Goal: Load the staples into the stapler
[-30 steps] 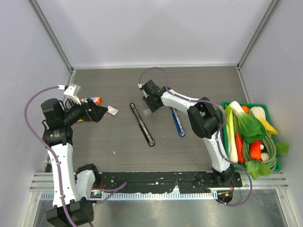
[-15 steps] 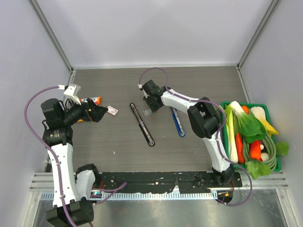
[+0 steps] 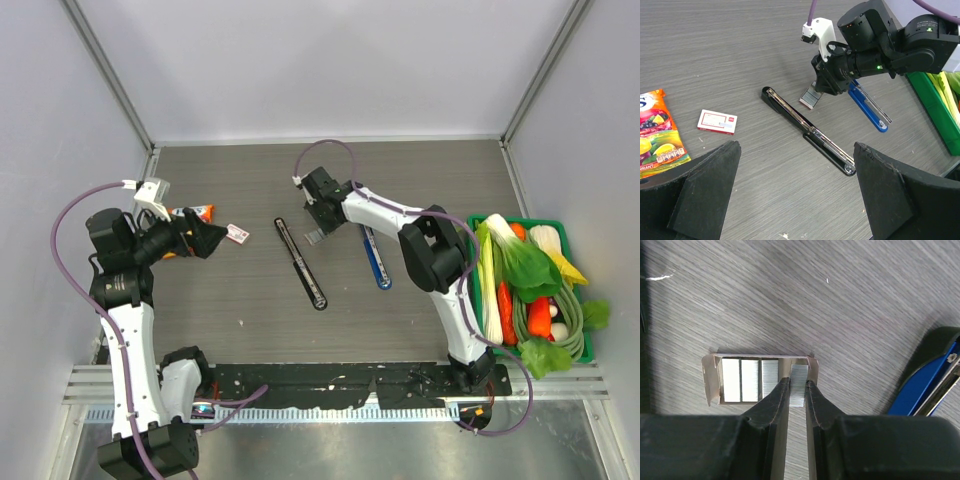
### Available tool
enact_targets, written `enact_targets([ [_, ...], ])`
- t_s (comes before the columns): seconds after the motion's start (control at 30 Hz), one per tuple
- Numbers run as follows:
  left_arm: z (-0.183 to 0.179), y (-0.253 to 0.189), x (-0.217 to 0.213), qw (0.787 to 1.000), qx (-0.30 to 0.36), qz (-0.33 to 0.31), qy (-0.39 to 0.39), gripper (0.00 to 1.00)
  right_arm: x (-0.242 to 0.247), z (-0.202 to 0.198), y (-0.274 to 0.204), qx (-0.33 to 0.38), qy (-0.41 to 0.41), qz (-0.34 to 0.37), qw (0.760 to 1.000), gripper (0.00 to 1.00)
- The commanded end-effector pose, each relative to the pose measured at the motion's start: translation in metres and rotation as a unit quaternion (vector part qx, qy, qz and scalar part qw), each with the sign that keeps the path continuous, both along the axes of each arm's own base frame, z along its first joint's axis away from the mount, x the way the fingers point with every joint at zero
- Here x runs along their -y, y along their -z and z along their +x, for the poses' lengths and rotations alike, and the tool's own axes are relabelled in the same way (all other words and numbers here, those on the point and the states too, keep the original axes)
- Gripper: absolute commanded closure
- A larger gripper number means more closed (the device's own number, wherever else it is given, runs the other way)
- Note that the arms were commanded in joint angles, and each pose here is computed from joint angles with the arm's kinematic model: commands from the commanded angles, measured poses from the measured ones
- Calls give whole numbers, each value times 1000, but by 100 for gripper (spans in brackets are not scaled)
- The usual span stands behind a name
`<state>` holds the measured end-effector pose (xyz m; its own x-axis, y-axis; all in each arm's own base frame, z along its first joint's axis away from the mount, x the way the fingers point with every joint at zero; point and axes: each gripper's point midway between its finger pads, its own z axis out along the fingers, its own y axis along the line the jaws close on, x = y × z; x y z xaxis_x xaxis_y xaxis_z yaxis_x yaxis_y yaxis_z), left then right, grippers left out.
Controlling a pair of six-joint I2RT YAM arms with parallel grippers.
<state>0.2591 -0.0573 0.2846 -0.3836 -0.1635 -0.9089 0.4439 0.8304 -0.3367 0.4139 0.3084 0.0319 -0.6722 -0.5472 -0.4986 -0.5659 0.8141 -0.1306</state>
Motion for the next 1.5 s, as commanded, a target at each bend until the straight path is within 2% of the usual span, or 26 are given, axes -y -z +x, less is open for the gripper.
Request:
enact_targets([
  [0.0, 2, -6, -1, 1000, 14, -3, 2, 0, -6, 13, -54, 59, -4, 33, 998, 83],
  [0.3, 1, -7, -1, 1000, 15, -3, 1, 0, -17, 3, -59, 50, -10, 74, 996, 83],
  [0.73, 1, -7, -1, 1000, 17, -3, 1, 0, -30, -11, -47, 46, -27, 68, 996, 83],
  [1.17, 0, -7, -1, 1000, 18, -2, 1, 0, -29, -9, -40, 64, -32, 47, 996, 84],
  [1.47, 1, -6, -1, 1000, 17, -2, 0, 0, -32, -8, -42, 77, -48, 57, 994, 84],
])
